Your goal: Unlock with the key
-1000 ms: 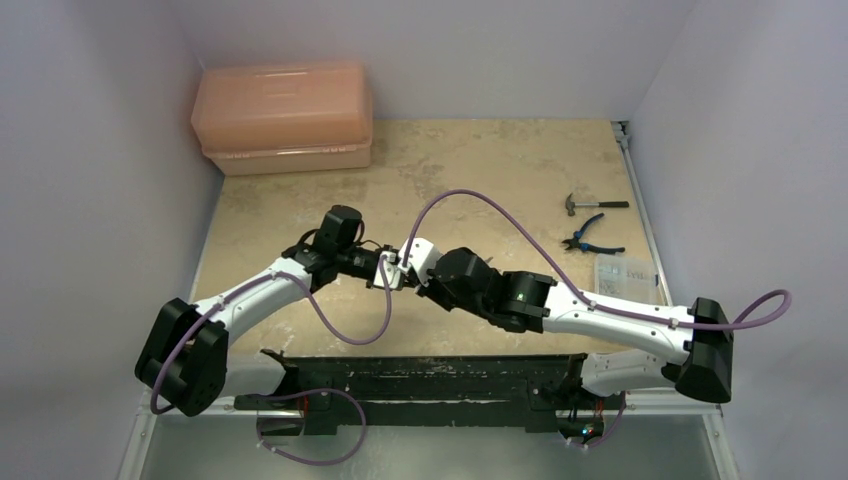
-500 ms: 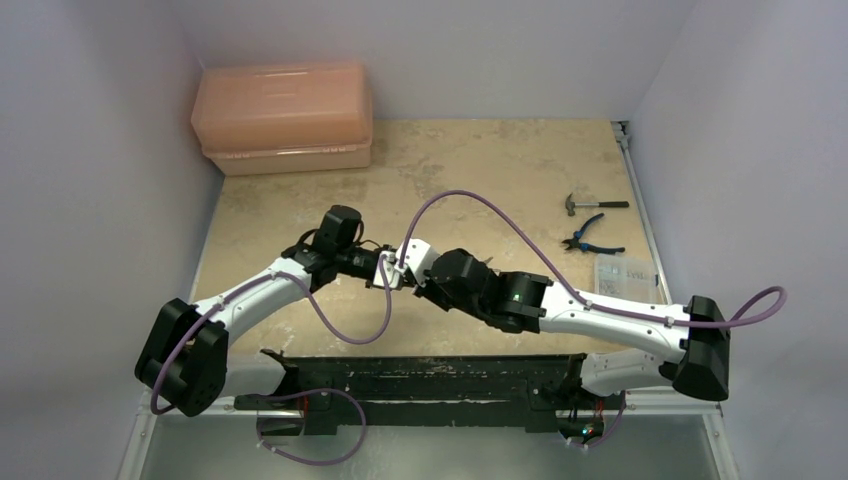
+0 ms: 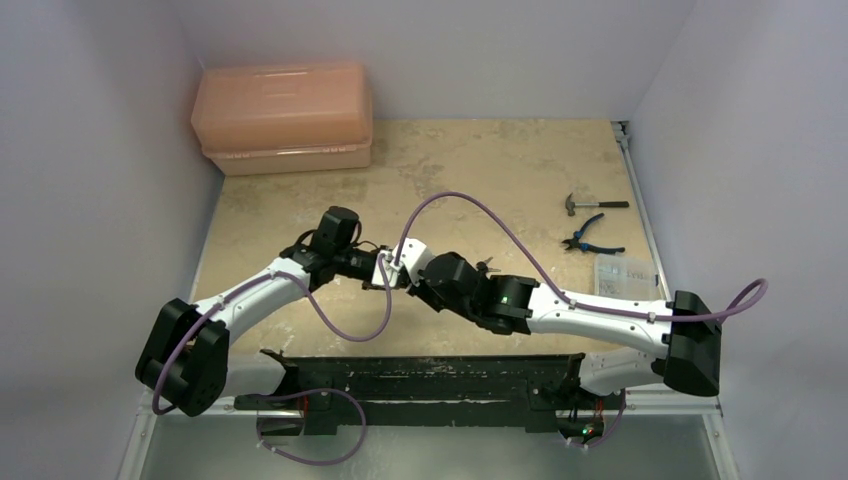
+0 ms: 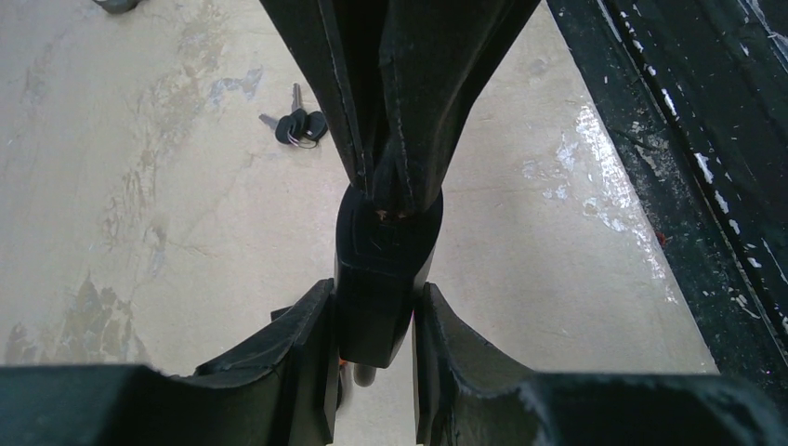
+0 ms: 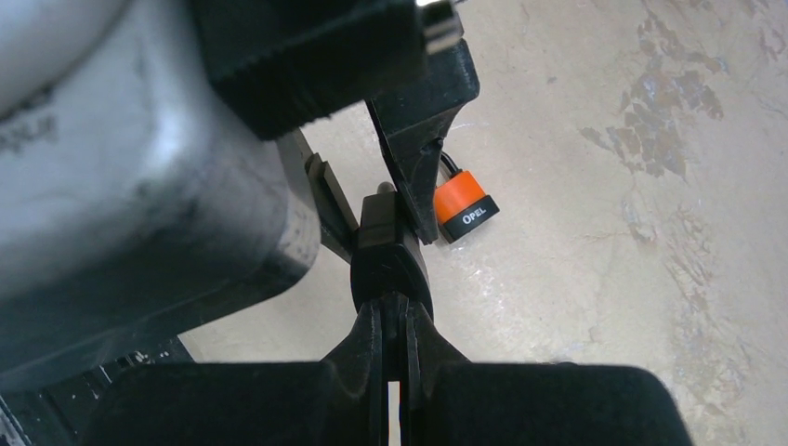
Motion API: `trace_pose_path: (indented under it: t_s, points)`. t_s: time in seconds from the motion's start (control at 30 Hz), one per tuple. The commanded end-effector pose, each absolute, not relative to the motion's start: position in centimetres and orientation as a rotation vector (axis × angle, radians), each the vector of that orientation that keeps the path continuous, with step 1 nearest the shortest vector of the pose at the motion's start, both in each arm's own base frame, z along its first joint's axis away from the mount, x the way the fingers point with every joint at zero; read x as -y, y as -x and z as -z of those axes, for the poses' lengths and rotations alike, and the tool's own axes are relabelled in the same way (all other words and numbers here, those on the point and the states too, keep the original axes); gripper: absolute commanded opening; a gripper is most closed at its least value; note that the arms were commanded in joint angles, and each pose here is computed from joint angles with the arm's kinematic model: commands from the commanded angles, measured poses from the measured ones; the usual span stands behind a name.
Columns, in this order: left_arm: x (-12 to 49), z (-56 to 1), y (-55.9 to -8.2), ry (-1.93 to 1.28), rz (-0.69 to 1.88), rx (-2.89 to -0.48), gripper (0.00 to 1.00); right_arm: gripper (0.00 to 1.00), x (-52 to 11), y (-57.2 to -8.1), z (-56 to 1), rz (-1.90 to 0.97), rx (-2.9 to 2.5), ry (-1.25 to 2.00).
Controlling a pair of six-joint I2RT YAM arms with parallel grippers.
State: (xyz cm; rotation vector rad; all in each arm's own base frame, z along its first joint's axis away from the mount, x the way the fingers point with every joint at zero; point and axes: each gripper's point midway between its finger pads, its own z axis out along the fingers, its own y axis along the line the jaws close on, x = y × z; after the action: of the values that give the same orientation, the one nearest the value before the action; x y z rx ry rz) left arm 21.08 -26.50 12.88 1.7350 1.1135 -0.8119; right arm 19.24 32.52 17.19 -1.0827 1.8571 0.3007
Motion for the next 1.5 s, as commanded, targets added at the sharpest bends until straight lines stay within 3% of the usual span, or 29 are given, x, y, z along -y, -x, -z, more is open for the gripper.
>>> trace_pose_path:
  t_s: [0.0,0.63,0.67,0.87,1.0,1.23,1.47]
  points:
    - [29.5,-20.4,-17.9,-1.693,0.961,-0.658,0.00,0.00,-35.9,-19.1,-18.3,-0.485,-1.808,0.965]
    - [29.3,-20.0,-18.8,-1.695,0.888,-0.702,0.00,0.00,-35.1,-19.0,-18.4,-0.521,-1.865,0.850]
    - [29.3,-19.9,-18.9,-1.695,0.887,-0.707,0.00,0.02,-35.2,-18.9,-18.4,-0.523,-1.870,0.850]
    - [29.3,-19.7,-19.4,-1.699,0.849,-0.726,0.00,0.57,-33.8,-18.3,-19.7,-0.545,-1.864,0.832]
    - [29.2,-19.4,-19.5,-1.709,0.851,-0.737,0.00,0.75,-32.8,-17.1,-22.2,-0.598,-1.805,0.876]
    - [29.2,-19.6,-19.2,-1.712,0.860,-0.732,0.00,0.80,-31.4,-16.7,-22.3,-0.534,-1.808,0.967]
    - [29.1,-19.7,-19.3,-1.712,0.852,-0.734,0.00,0.73,-31.1,-17.3,-19.7,-0.432,-1.876,1.016]
